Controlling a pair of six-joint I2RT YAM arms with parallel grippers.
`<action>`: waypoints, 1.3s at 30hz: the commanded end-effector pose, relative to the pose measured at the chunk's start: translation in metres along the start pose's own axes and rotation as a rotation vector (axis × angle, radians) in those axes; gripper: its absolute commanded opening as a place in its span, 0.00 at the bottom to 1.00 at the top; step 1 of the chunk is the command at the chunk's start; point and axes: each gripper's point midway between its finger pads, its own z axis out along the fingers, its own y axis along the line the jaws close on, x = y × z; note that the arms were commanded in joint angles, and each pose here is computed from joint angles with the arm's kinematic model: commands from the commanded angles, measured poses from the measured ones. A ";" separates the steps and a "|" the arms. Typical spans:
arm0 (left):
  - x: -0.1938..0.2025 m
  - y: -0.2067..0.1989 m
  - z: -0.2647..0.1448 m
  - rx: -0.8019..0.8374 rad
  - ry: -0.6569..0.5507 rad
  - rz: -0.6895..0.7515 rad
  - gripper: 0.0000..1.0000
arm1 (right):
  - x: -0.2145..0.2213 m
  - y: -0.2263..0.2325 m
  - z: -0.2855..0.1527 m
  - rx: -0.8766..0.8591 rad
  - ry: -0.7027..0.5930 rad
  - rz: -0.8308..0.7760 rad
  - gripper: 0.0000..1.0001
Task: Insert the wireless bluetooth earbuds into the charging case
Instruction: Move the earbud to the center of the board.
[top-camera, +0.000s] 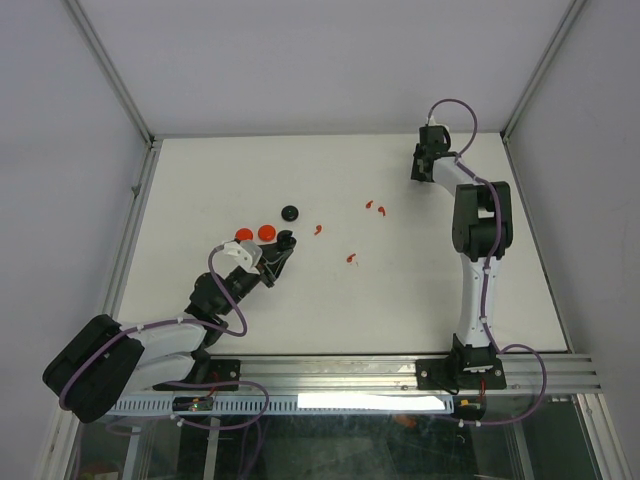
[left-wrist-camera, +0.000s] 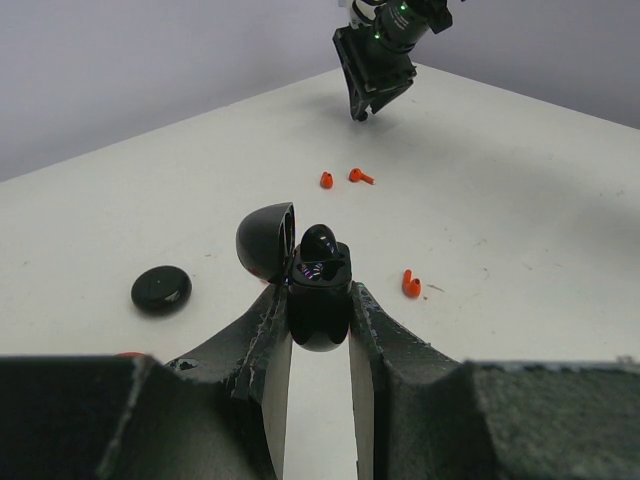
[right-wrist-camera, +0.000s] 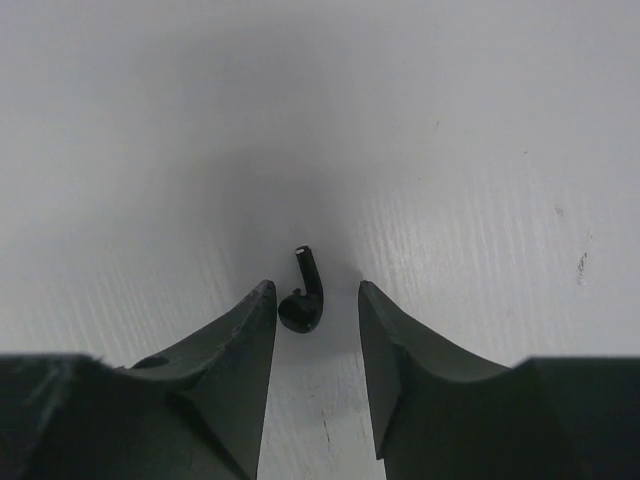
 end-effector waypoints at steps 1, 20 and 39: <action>-0.015 0.005 0.002 -0.010 -0.054 0.032 0.00 | -0.006 -0.002 0.004 -0.001 0.007 0.014 0.40; -0.026 -0.002 -0.002 0.024 -0.086 0.030 0.00 | 0.056 0.000 -0.057 -0.069 0.166 0.035 0.21; -0.037 -0.008 -0.004 0.053 -0.121 0.008 0.00 | 0.193 0.023 -0.193 -0.203 0.346 -0.010 0.29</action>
